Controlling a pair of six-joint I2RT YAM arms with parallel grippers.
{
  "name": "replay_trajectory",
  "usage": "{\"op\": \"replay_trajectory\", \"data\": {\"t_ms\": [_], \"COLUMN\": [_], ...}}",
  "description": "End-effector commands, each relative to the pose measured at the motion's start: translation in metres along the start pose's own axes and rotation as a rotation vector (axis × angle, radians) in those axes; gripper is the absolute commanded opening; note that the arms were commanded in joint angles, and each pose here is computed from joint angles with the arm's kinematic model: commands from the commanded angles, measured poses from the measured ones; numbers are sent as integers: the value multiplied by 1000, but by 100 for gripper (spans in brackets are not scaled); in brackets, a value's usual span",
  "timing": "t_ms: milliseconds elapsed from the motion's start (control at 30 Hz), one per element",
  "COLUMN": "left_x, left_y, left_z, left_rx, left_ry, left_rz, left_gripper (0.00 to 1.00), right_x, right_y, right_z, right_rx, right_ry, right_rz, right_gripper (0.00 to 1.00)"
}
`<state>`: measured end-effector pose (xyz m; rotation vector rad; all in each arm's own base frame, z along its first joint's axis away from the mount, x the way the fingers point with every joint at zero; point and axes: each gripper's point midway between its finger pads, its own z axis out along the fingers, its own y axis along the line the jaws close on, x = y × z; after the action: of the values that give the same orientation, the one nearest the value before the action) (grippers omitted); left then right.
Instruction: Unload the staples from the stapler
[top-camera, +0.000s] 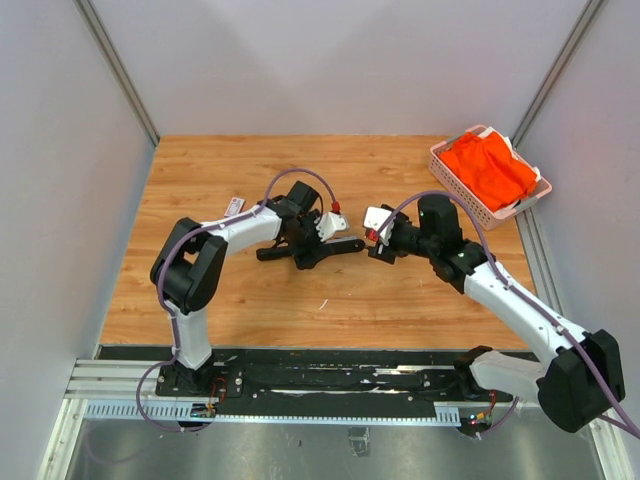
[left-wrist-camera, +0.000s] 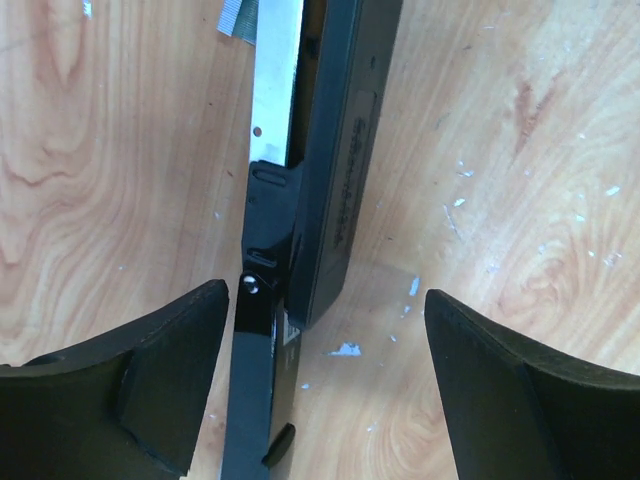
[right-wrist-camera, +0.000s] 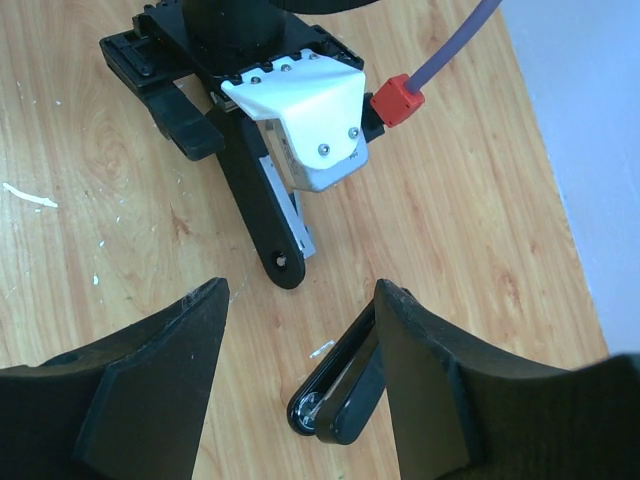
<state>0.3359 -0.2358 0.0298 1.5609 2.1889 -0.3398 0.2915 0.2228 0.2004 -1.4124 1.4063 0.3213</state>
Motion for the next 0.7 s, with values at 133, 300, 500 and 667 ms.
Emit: {"op": "replay_trajectory", "data": {"t_ms": [133, 300, 500, 667], "left_x": [-2, -2, -7, -1], "left_y": [29, 31, 26, 18], "left_z": [3, 6, 9, 17], "left_rx": [-264, -330, -334, -289], "left_ry": [24, 47, 66, 98], "left_rz": [122, 158, 213, 220], "left_gripper": [83, 78, 68, 47], "right_x": [17, 21, 26, 36], "right_y": [-4, -3, -1, -1], "right_z": [-1, 3, 6, 11], "right_rx": [40, 33, 31, 11], "right_ry": [29, 37, 40, -4], "right_rz": [32, 47, 78, 237], "right_gripper": [62, 62, 62, 61]}}
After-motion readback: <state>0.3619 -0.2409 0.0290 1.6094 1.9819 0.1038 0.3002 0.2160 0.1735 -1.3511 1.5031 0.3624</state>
